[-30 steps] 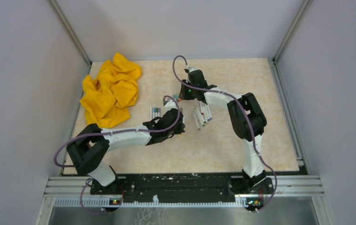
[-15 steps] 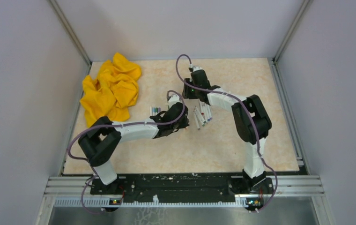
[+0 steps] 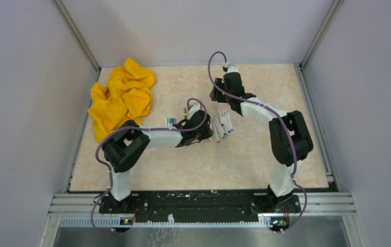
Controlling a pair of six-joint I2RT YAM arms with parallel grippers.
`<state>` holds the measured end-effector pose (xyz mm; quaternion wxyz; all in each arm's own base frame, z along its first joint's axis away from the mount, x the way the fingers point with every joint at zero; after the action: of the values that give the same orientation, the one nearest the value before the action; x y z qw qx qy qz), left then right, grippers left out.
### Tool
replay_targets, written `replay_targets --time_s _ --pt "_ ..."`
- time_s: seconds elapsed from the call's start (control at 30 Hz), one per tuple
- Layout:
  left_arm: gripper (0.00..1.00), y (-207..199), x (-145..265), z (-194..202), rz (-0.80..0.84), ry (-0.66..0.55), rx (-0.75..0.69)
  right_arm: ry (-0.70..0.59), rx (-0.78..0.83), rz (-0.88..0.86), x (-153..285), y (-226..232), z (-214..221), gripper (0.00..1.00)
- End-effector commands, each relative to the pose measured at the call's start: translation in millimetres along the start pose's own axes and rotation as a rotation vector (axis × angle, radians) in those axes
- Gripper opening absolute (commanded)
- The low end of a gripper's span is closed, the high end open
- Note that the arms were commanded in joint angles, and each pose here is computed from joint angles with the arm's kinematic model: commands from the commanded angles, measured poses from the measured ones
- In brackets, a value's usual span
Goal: Open the pen caps
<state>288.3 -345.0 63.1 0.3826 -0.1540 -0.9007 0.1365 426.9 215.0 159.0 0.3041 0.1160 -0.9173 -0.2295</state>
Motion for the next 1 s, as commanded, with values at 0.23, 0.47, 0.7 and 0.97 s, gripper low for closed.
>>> replay_targets --time_s 0.23,0.47,0.7,0.97 --pt "0.36 -17 -11 -5 0.06 0.026 0.048 -0.103 -0.011 -0.043 26 7 -25 0.43" --pt "0.37 -19 -15 -5 0.061 0.026 0.052 -0.117 -0.014 -0.044 35 6 -27 0.43" --pt "0.37 -23 -19 -15 0.063 -0.016 0.036 -0.13 -0.017 -0.042 44 5 -28 0.43" --pt "0.37 -22 -25 -26 0.046 -0.042 0.011 -0.134 -0.013 -0.04 51 4 -27 0.44"
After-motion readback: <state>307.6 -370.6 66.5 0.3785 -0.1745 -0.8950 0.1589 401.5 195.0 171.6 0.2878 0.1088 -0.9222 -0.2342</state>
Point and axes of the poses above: each gripper's point midway between its finger pads, its own x axis back along the fingers, its own y axis along the line the jaws close on, z = x × y, the point moved 5 cm from there along x, back along the fingers, and after that the axes turned 11 degrees about -x, right-handed, at the moved point
